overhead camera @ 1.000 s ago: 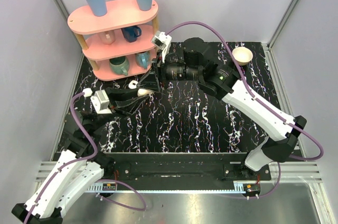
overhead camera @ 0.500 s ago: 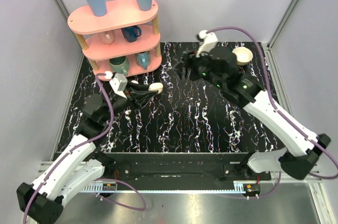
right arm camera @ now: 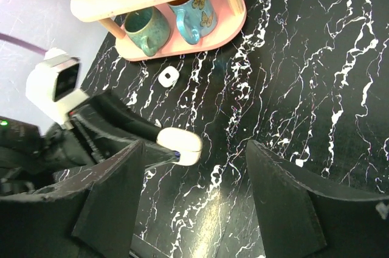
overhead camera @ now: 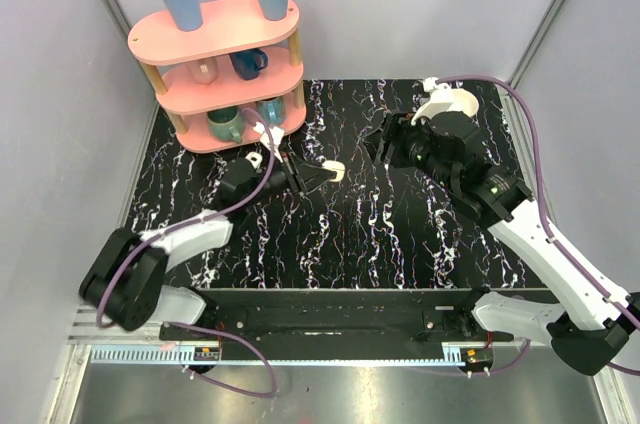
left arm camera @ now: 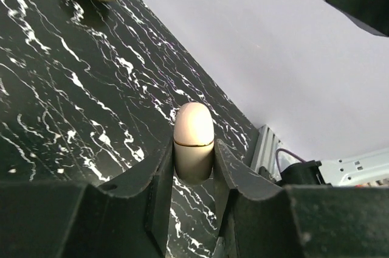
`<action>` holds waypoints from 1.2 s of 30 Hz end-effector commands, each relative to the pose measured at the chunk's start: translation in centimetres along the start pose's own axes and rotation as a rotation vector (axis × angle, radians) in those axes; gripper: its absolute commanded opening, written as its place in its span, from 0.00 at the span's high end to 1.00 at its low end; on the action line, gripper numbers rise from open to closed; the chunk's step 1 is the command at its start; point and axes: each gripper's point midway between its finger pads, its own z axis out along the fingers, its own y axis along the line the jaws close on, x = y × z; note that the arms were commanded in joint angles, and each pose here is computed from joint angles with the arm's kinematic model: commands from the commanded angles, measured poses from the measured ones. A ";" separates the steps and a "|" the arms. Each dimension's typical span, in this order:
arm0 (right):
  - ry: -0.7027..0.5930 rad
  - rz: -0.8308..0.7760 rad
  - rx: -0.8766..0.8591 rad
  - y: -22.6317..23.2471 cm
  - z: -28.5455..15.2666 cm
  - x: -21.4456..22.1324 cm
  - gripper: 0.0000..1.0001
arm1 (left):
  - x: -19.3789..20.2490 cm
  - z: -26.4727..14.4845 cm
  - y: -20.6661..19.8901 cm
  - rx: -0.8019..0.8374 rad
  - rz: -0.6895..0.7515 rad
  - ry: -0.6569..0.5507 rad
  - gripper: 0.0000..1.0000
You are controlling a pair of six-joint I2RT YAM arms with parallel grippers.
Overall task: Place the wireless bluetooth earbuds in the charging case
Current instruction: Place the charging case with the earbuds at the center of the board.
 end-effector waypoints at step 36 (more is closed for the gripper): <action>0.056 -0.008 -0.122 1.8 -2.3 0.6 0.24 | 12.3 6.4 12.3 -0.428 -0.498 0.024 0.90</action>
